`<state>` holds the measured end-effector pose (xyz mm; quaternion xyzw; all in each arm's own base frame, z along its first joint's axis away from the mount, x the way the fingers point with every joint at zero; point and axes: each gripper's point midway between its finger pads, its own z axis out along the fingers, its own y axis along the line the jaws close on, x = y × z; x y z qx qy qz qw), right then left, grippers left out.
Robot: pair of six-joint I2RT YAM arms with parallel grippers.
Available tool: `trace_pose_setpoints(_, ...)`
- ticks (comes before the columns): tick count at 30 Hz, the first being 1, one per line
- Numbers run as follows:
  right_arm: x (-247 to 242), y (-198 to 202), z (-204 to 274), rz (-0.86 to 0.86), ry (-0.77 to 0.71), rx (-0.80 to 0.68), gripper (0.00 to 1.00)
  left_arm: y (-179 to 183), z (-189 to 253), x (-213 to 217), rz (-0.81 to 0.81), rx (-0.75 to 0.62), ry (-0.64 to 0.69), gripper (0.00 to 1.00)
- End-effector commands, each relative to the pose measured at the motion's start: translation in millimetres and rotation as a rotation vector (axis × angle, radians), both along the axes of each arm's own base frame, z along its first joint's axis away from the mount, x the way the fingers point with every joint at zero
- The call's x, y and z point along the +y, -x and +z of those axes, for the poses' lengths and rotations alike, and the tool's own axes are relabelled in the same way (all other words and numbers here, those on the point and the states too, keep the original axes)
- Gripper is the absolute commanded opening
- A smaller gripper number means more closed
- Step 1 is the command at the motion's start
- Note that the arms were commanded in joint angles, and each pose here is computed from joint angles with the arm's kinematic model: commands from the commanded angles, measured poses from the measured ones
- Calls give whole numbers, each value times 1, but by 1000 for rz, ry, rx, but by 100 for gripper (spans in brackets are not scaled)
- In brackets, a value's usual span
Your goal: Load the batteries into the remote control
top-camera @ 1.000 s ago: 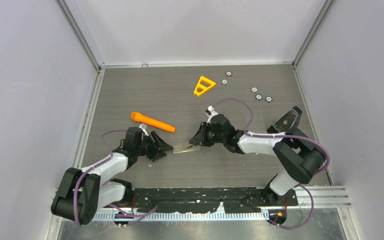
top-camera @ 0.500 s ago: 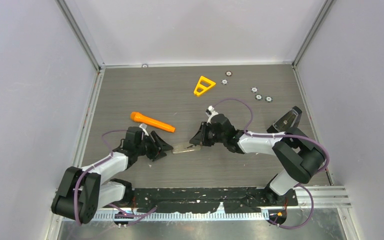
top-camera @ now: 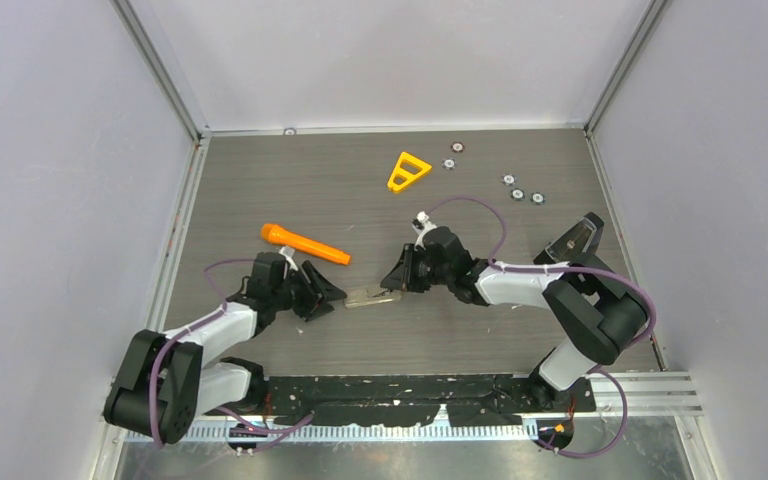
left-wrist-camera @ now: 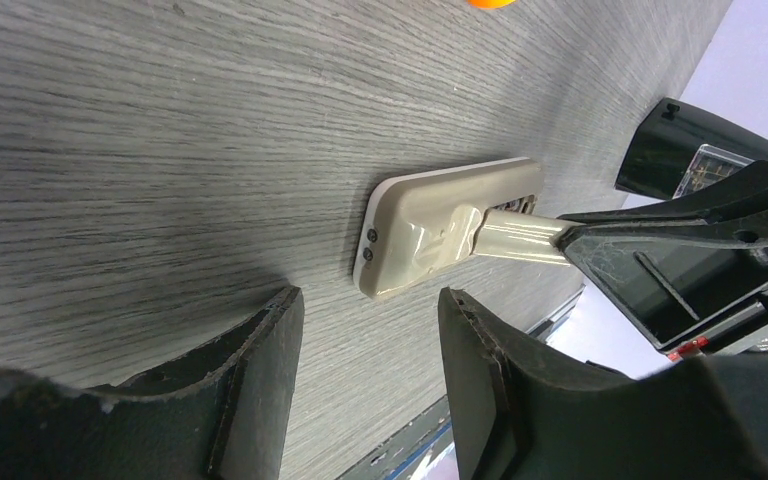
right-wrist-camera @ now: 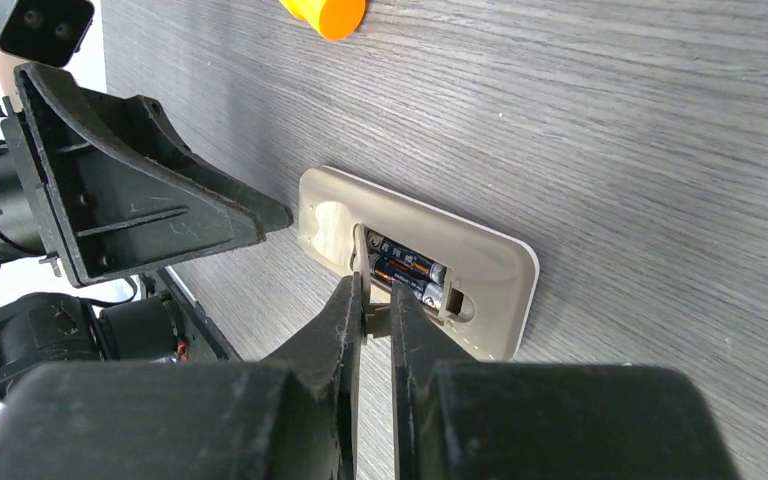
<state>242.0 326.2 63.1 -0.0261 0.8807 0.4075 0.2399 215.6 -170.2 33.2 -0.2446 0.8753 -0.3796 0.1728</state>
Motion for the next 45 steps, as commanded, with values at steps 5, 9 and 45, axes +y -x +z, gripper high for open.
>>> trace_pose_setpoints(5,4,1,-4,47,-1,-5,5,-8,-9,7,16,-3,-60,54)
trace_pose_setpoints(9,5,2,-6,46,2,-2,5,-10,-9,6,10,4,-53,54)
trace_pose_setpoints(45,-17,5,-29,21,193,75,15,-8,-20,-1,-17,29,-29,48)
